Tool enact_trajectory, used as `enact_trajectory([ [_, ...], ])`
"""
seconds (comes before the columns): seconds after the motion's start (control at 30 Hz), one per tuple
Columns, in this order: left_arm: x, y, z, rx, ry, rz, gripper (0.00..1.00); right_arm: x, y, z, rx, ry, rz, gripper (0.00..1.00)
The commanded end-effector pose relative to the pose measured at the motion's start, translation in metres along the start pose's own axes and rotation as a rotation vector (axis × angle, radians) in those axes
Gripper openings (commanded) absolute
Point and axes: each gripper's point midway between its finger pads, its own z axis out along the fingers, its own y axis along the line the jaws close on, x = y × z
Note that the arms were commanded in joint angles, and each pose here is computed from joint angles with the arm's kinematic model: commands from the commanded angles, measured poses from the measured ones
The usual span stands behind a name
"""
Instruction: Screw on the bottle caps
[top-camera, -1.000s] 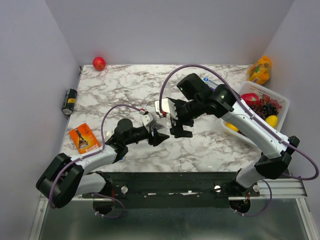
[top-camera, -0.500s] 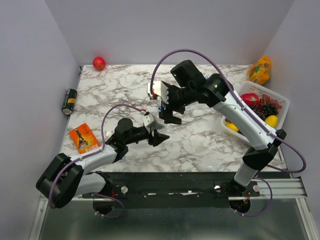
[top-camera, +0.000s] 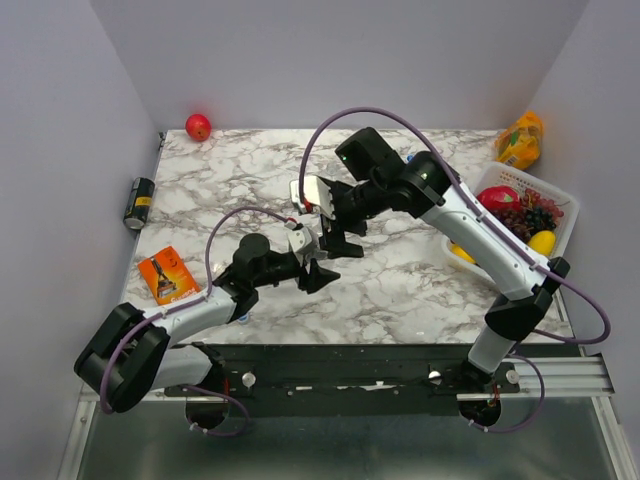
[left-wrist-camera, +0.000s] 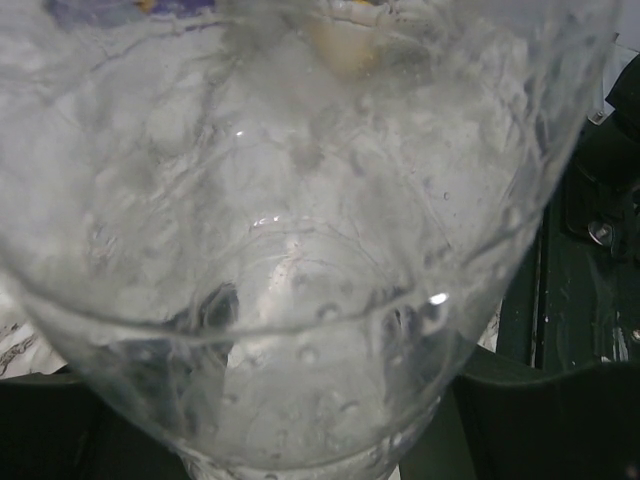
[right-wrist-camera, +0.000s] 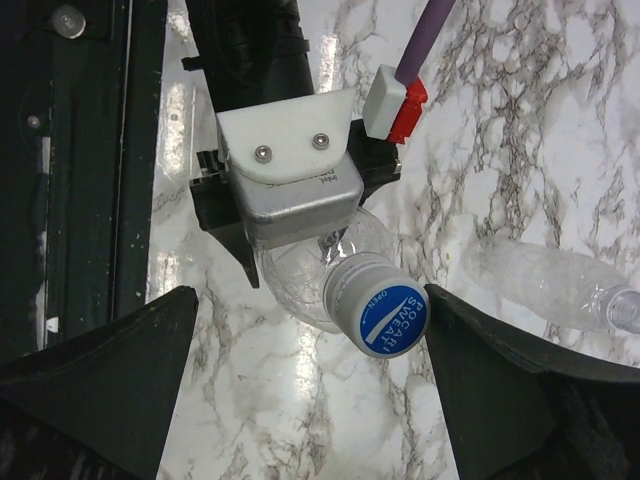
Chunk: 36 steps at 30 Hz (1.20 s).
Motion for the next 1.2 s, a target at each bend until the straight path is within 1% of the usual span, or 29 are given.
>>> enact_trajectory([
  [0.0,-0.017,0.000,0.006,0.016,-0.033,0.013,0.00,0.005,0.018,-0.008,-0.038,0.012,-0.024,0.99],
  [0.2,-0.032,0.020,0.001,-0.063,-0.090,-0.056,0.00,0.029,0.027,-0.011,-0.032,0.092,0.012,1.00],
  [0.33,-0.034,0.041,-0.005,-0.134,-0.105,-0.092,0.00,0.036,0.038,-0.017,-0.043,0.098,0.025,1.00],
  [0.43,-0.035,0.052,-0.008,-0.162,-0.105,-0.078,0.00,0.032,0.049,-0.025,-0.071,0.075,0.029,0.99],
  [0.47,-0.036,0.052,-0.008,-0.157,-0.102,-0.058,0.00,0.031,0.052,-0.028,-0.075,0.065,0.032,0.99],
  [0.57,-0.035,0.046,-0.007,-0.116,-0.087,-0.028,0.00,0.029,0.038,-0.026,0.005,0.060,0.066,0.99],
  [0.67,-0.029,0.035,-0.004,-0.074,-0.063,-0.011,0.00,0.022,-0.001,-0.028,0.159,0.053,0.091,1.00],
  [0.7,-0.029,0.033,-0.003,-0.065,-0.062,-0.009,0.00,0.020,-0.015,-0.026,0.192,0.049,0.106,1.00],
  [0.77,-0.027,0.026,-0.003,-0.049,-0.056,-0.010,0.00,0.015,-0.030,-0.025,0.223,0.041,0.145,1.00],
  [0.8,-0.026,0.024,-0.003,-0.046,-0.051,-0.014,0.00,0.007,-0.041,-0.034,0.259,0.018,0.151,1.00],
  [0.83,-0.025,0.022,-0.003,-0.037,-0.047,-0.015,0.00,0.009,-0.046,-0.027,0.251,0.031,0.168,1.00],
  [0.97,-0.024,0.014,-0.002,-0.009,-0.037,0.000,0.00,0.000,-0.051,-0.025,0.240,0.002,0.149,1.00],
  [1.07,-0.021,0.009,0.000,0.013,-0.023,0.009,0.00,-0.014,-0.046,-0.024,0.198,-0.057,0.127,1.00],
  [1.17,-0.020,0.007,0.001,0.032,-0.010,0.017,0.00,-0.023,-0.033,-0.020,0.113,-0.096,0.091,1.00],
])
